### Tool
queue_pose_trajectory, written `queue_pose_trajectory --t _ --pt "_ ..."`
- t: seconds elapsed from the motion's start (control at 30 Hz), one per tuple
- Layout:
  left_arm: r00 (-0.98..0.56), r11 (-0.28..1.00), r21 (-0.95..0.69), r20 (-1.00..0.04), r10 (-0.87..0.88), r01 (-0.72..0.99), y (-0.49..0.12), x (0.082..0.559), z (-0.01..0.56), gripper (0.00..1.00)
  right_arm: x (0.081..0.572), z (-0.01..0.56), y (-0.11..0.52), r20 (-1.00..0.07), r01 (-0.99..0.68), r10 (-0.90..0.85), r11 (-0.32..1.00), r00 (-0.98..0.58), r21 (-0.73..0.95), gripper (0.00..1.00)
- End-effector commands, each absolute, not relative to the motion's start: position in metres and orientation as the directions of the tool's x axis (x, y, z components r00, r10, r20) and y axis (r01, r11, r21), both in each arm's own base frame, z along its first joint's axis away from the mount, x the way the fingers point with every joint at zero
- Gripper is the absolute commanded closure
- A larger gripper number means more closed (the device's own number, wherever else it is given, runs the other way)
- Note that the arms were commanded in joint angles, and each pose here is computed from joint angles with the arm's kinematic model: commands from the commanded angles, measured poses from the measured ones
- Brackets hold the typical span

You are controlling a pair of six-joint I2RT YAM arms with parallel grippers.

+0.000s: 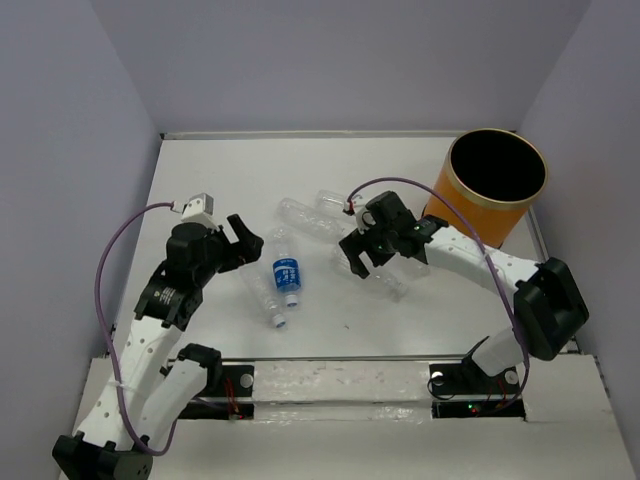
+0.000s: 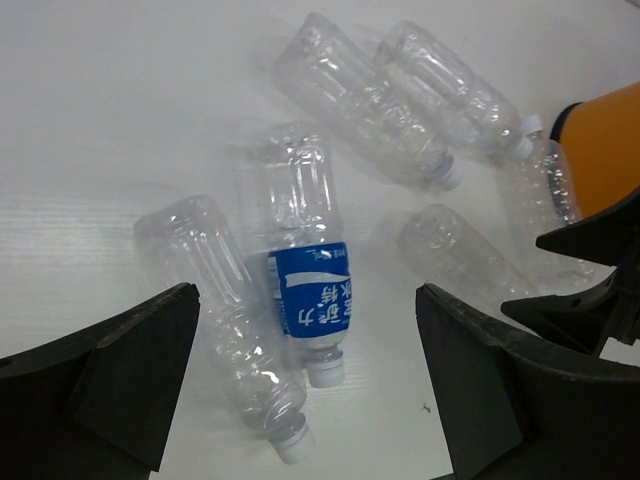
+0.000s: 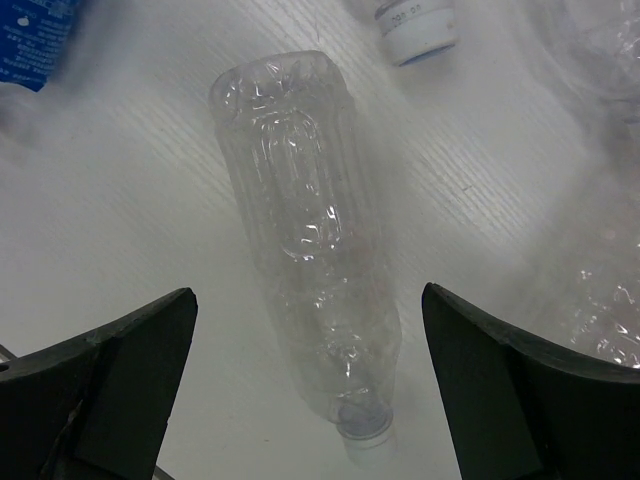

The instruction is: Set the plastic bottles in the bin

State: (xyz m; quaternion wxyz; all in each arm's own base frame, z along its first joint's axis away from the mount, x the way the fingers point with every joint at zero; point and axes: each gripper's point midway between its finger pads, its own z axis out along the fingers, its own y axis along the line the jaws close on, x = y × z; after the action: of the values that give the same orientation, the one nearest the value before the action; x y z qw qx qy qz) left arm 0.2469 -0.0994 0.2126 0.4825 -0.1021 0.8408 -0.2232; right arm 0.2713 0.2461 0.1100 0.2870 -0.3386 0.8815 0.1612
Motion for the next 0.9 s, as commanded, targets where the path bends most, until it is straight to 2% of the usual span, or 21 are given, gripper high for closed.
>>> queue_pose_trajectory --t 0.0,0.23,0.33,0.37,0.47,0.5,0.57,0.6,0.67,0.73,0.87 --pt "-0.558 0.893 -0.436 -0.715 -0.421 -0.115 -0.080 0.237 0.189 0.01 0.283 0.109 0.264 -0.623 -0.738 -0.559 0.674 -0.547 0.043 0.00" --pt "-0.627 0.892 -0.391 -0.643 -0.440 -0.225 -0.074 0.233 0.154 0.01 0.295 0.085 0.291 -0.613 -0.766 -0.590 0.642 -0.525 0.039 0.00" --pt "-0.649 0.894 -0.352 -0.618 -0.444 -0.277 -0.068 0.232 0.142 0.01 0.290 0.068 0.305 -0.599 -0.786 -0.614 0.617 -0.514 0.042 0.04" --pt "-0.652 0.892 -0.351 -0.611 -0.448 -0.284 -0.068 0.233 0.140 0.01 0.291 0.064 0.305 -0.592 -0.782 -0.616 0.622 -0.520 0.040 0.10" --pt "-0.676 0.893 -0.329 -0.585 -0.448 -0.307 -0.068 0.234 0.127 0.01 0.290 0.058 0.304 -0.592 -0.762 -0.602 0.647 -0.536 0.033 0.19" --pt "-0.679 0.891 -0.328 -0.578 -0.453 -0.315 -0.069 0.235 0.125 0.01 0.285 0.061 0.309 -0.603 -0.768 -0.593 0.639 -0.533 0.050 0.31" --pt "-0.694 0.886 -0.326 -0.553 -0.461 -0.329 -0.072 0.236 0.115 0.01 0.283 0.076 0.309 -0.643 -0.763 -0.561 0.643 -0.521 0.057 0.41" --pt "-0.691 0.882 -0.337 -0.551 -0.469 -0.330 -0.074 0.240 0.112 0.01 0.279 0.083 0.312 -0.656 -0.766 -0.552 0.639 -0.515 0.064 0.50" --pt "-0.714 0.874 -0.345 -0.510 -0.480 -0.341 -0.080 0.238 0.097 0.01 0.277 0.114 0.312 -0.710 -0.755 -0.494 0.650 -0.502 0.081 0.57" --pt "-0.726 0.876 -0.330 -0.495 -0.478 -0.351 -0.081 0.242 0.090 0.01 0.275 0.141 0.311 -0.754 -0.756 -0.456 0.649 -0.473 0.082 0.58" --pt "-0.731 0.868 -0.319 -0.471 -0.494 -0.382 -0.081 0.245 0.076 0.01 0.280 0.233 0.305 -0.880 -0.716 -0.282 0.692 -0.382 0.089 0.59"
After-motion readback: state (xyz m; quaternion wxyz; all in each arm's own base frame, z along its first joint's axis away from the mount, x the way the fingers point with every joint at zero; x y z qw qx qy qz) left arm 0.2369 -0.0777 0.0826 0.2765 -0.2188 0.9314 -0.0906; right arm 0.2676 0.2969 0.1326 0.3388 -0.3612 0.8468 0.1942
